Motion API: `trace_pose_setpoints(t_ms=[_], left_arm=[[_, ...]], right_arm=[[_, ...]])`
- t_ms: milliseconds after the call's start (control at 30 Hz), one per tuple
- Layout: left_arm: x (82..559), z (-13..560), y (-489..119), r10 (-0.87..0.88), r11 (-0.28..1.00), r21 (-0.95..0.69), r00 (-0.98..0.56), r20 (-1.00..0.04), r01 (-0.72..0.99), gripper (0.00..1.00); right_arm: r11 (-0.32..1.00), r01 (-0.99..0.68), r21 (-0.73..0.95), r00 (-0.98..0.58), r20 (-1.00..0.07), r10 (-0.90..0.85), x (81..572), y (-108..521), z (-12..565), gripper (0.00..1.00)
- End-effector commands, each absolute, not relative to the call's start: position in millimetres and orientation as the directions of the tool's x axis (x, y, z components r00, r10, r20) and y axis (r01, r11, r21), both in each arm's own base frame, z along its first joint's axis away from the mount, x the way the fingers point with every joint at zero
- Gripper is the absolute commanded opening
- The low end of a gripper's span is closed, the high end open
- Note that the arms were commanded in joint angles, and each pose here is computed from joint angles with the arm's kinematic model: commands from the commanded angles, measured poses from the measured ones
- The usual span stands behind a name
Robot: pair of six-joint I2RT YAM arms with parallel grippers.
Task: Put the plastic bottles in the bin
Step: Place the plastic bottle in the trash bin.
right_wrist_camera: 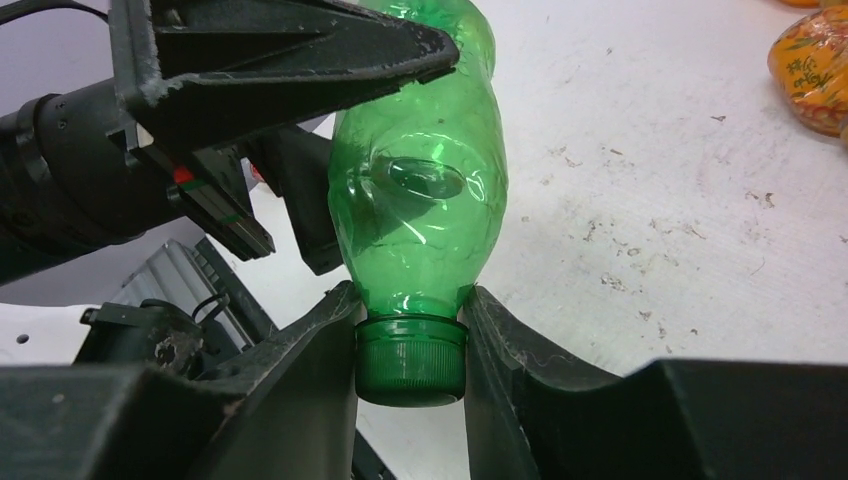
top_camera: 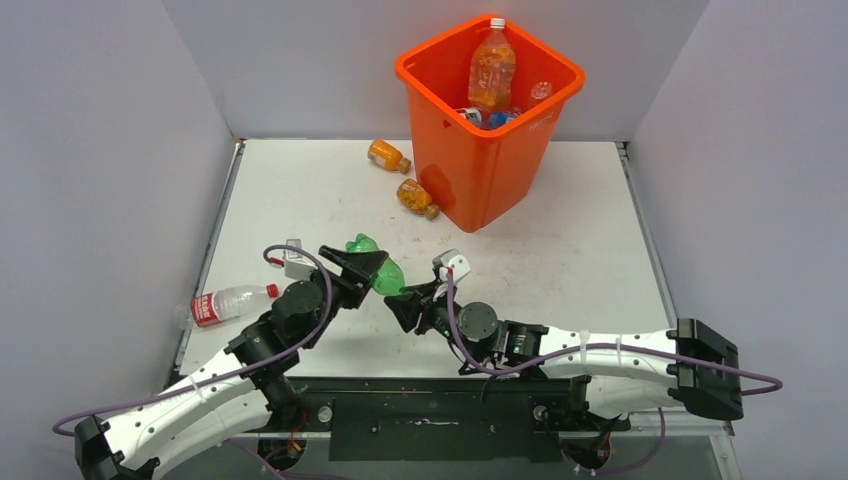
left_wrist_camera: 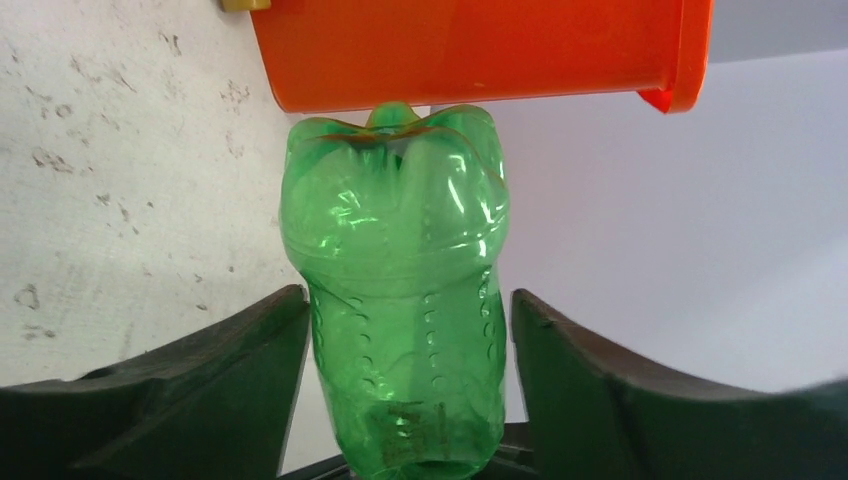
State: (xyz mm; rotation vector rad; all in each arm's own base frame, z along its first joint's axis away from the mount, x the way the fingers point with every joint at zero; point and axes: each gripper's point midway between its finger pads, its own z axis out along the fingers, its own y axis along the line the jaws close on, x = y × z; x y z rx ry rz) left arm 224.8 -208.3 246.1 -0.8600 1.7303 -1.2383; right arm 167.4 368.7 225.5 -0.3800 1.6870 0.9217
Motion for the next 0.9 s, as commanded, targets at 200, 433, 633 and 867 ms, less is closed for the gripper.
trace_pose_setpoints(t_ms=[200, 433, 633, 867], left_arm=[[224.7, 284.3, -157.6, -0.846, 0.474, -0.880, -0.260, -0.465, 0.031, 0.96], [235.8, 335.3, -97.1, -0.534, 0.845, -0.534, -0.033, -0.845, 0.015, 0.96], [241.6, 328.9, -76.8, -0.377, 0.925, -0.380, 0.078, -0.923, -0.023, 0.96], [240.8, 299.6, -63.9, -0.407, 0.908, -0.414, 0.104, -0.907, -0.058, 0.96]], right_arm=[[0.714, -0.637, 0.291, -0.200, -0.957, 0.212, 176.4, 322.7, 312.7, 0.05], [0.931, -0.355, 0.088, -0.009, -0.996, 0.091, 238.4, 223.9, 434.4, 0.05], [0.980, -0.111, 0.167, 0.039, -0.984, 0.172, 328.4, 159.5, 495.0, 0.05], [0.909, 0.016, 0.418, 0.079, -0.906, 0.415, 426.8, 115.6, 492.2, 0.05]])
